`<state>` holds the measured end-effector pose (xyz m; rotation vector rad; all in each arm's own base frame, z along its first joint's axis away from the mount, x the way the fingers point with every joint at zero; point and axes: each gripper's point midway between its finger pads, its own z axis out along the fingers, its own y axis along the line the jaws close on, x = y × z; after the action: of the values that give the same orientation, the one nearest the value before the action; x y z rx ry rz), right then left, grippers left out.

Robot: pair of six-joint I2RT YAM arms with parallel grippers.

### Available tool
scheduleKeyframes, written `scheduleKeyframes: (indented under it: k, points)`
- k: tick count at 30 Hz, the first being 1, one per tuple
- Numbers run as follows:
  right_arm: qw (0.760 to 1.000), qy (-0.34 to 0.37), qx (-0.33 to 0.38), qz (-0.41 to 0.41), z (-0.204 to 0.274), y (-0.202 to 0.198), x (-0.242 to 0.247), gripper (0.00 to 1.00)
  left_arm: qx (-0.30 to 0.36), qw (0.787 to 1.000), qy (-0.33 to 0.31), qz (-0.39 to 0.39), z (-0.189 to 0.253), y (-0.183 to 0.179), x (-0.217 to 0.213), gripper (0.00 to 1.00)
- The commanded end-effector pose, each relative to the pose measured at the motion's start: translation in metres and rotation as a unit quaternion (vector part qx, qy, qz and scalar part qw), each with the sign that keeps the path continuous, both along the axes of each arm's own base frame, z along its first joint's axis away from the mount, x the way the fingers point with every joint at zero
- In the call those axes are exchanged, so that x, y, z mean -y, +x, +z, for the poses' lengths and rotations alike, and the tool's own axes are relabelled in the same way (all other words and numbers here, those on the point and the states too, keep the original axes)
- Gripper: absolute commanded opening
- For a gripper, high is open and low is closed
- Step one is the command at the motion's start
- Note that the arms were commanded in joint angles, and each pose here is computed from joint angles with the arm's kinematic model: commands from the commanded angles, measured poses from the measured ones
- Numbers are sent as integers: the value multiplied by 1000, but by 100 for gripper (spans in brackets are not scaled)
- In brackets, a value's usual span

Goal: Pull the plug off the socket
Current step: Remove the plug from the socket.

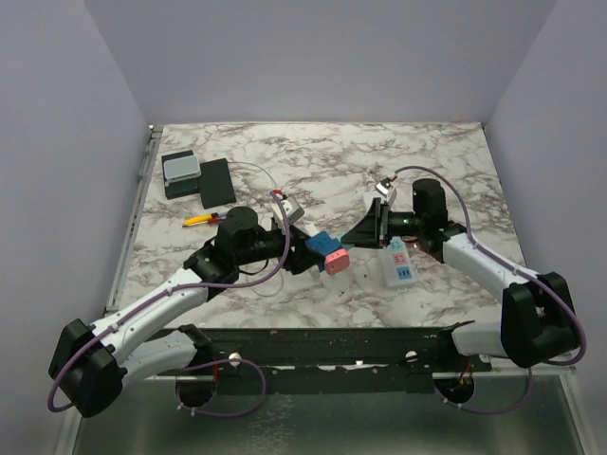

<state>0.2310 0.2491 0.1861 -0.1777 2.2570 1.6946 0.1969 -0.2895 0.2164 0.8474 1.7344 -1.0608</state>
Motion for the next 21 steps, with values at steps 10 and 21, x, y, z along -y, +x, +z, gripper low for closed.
scheduleKeyframes:
  k: [10,21]
  points:
    - [999,-24,-25,5,2,18,-7,0,5,999,18,-45,-7,-4,8,0]
    - [997,-63,22,24,3,16,-26,0,5,1000,30,-9,-11,9,5,0]
